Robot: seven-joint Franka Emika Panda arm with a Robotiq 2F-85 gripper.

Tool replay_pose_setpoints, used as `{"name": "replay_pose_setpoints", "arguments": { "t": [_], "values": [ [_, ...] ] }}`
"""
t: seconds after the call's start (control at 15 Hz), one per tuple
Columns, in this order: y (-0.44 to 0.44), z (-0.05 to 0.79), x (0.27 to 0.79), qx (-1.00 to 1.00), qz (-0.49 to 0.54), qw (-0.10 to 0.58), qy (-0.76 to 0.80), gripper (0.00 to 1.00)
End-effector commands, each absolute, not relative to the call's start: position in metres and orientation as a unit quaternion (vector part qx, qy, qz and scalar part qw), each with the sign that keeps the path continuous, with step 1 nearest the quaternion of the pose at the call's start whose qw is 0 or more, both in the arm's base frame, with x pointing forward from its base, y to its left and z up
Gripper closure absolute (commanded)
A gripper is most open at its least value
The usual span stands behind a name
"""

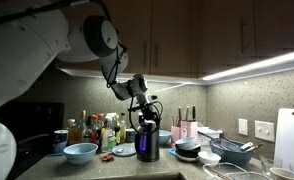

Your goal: Turn off the black electric kettle then open the lid

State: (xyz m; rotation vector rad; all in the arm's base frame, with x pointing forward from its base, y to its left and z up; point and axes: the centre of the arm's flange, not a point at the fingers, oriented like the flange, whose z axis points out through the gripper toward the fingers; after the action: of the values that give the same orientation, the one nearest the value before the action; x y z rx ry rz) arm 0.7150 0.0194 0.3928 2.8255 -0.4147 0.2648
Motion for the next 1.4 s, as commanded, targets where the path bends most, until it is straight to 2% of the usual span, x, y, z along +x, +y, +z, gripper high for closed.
{"name": "replay_pose_setpoints", "arguments": {
  "t": [0.0,0.53,0.93,1.07,1.13,1.33],
  "values": [
    [-0.001,0.347,0.732,0.976,0.048,0.15,-0.152,0.0],
    [0.054,0.427,0.681,0.961,0.101,0.203,-0.156,0.0],
    [0.083,0.512,0.617,0.972,0.092,0.146,-0.156,0.0],
    [0.085,0.535,0.599,0.974,0.101,0.147,-0.138,0.0],
    [0.091,0.522,0.636,0.971,0.105,0.158,-0.143,0.0],
    [0.089,0.532,0.626,0.974,0.106,0.137,-0.143,0.0]
  ]
}}
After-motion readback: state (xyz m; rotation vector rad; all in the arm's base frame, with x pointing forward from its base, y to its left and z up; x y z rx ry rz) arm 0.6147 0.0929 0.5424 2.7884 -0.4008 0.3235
